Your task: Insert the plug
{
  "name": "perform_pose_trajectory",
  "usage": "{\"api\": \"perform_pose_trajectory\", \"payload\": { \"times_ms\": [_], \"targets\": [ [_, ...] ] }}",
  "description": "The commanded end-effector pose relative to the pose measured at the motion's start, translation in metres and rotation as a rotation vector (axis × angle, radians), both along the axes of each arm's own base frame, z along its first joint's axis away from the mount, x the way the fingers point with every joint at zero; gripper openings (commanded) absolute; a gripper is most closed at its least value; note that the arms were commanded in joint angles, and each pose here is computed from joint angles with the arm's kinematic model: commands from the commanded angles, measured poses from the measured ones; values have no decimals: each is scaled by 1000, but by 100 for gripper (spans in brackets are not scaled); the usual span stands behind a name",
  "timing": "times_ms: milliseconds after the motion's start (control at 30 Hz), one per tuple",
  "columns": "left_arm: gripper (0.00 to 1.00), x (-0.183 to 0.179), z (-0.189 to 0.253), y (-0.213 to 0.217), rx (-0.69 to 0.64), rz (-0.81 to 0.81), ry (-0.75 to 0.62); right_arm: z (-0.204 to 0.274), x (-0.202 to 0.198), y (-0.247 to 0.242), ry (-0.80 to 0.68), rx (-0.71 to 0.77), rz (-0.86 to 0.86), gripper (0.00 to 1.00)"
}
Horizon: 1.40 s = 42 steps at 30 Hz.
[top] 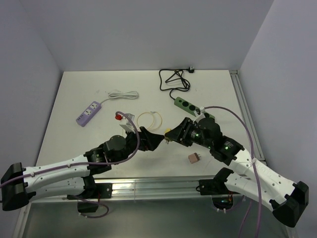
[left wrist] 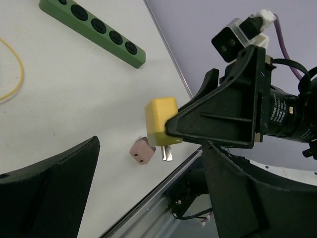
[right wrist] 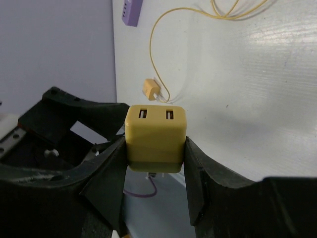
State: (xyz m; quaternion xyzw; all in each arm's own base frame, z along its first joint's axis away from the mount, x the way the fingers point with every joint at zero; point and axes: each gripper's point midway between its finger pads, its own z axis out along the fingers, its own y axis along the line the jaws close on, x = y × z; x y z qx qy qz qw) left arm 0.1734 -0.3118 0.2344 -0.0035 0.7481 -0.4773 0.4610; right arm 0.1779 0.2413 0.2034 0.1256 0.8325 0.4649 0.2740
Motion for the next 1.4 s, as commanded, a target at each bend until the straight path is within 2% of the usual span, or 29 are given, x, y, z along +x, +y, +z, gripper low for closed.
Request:
{"api": "perform_pose_trajectory", "payload": {
  "times_ms": [0,133,233,400,633,967,1133,1367],
  "targets": [
    [89,1,24,-1,-49,27,-116,26,8,7,69,99,-76,0],
    [88,1,25,-6,-28,31,-141,30,7,16,148,174,-83,0],
    [83,5,24,-8,-10,45,-147,35,8,16,155,209,-123,0],
    [77,4,24,-10,-20,44,-143,42,9,5,144,220,-186,0],
    [70,0,15,-11,-47,34,-126,39,3,7,168,203,-170,0],
    [71,-4,18,-23,-58,-1,-130,52,10,7,137,177,-179,0],
    [76,2,13,-25,-55,35,-108,51,9,11,141,173,-164,0],
    [75,8,10,-29,-48,61,-103,43,7,11,154,173,-173,0]
  ]
}}
